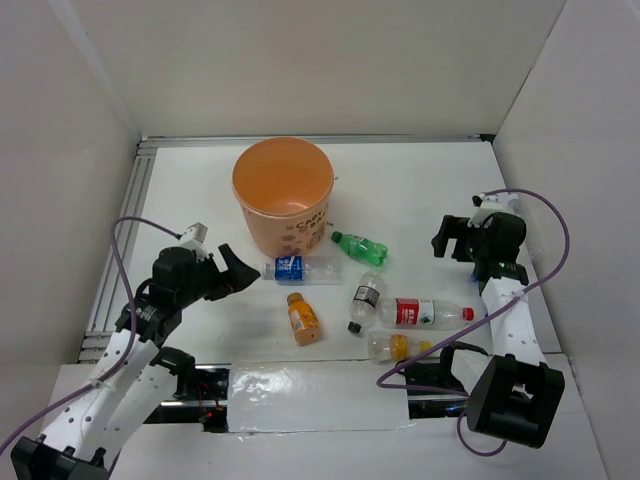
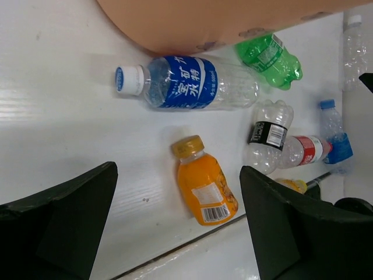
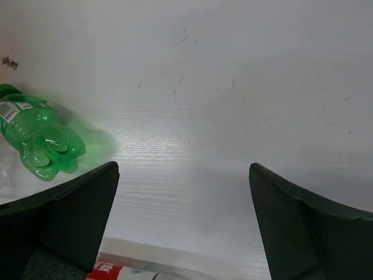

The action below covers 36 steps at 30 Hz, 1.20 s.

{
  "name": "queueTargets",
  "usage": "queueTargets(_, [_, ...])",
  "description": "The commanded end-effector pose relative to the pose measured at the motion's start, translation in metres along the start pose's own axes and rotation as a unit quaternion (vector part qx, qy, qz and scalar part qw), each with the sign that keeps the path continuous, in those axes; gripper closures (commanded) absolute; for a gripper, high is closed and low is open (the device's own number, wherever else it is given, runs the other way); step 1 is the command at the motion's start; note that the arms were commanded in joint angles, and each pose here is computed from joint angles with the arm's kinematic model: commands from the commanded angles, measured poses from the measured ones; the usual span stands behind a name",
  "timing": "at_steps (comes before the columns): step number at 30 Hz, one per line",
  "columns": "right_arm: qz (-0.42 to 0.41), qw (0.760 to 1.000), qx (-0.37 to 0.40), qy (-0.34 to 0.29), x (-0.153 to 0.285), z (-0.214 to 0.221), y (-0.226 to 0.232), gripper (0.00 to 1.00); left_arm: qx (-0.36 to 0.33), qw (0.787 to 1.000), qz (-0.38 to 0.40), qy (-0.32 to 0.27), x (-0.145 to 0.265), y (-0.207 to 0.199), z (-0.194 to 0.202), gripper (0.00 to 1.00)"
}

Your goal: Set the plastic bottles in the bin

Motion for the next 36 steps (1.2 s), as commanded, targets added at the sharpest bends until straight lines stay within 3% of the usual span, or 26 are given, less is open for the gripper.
queueTargets(1, [-0.014,0.999,0.033,-0.021,0.003,-0.014,-0.002,0.01,0.009,0.999,0.040,0.009,-0.003,-0.016,0.004,0.02])
queueTargets(5, [-0.038,0.997,0.067,-0.023,0.005,-0.014,0.001,0.01,0.005,0.999,0.022,0.029,-0.014,-0.018,0.014,0.02])
queueTargets(9, [-0.007,0.997,0.076,-0.024,0.008,-0.014,-0.005,0.01,-0.004,0.999,0.008,0.048,-0.021,-0.029,0.029,0.05])
queueTargets(13, [0.018,0.997,0.068,-0.008,0.006,-0.010,-0.011,0.01,0.001,0.999,-0.011,0.049,-0.028,-0.039,0.041,0.18])
queueTargets(15, [0.039,0.997,0.065,-0.006,0.007,-0.013,-0.016,0.01,0.003,0.999,-0.020,0.047,-0.031,-0.043,0.049,0.34])
queueTargets(18, [0.038,0.997,0.064,-0.002,0.008,-0.012,-0.016,0.01,0.001,0.998,-0.051,0.042,-0.040,-0.044,0.059,0.45])
queueTargets(20, [0.031,0.998,0.062,0.000,0.006,-0.010,-0.015,0.01,-0.003,0.997,-0.054,0.049,-0.043,-0.053,0.069,0.39])
queueTargets(22, [0.025,0.998,0.061,0.004,0.004,-0.009,-0.014,0.01,-0.016,0.995,-0.073,0.059,-0.055,-0.055,0.080,0.21])
queueTargets(26, [-0.011,0.998,0.066,0.019,0.000,-0.003,-0.008,0.01,-0.046,0.990,-0.107,0.084,-0.066,-0.067,0.106,0.08])
queueTargets(36, [-0.058,0.995,0.079,0.004,0.000,-0.004,0.002,0.01,-0.083,0.962,-0.227,0.129,-0.094,-0.029,0.155,0.06])
Point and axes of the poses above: each gripper's point midway between its finger pads, its own x axis back along the fingers, its own y axis along the line the jaws close on, z = x × y, the point moved 6 cm from there along x, back along the fingers, and after that the axes turned 15 degrees about x, right-handed, at the moved point
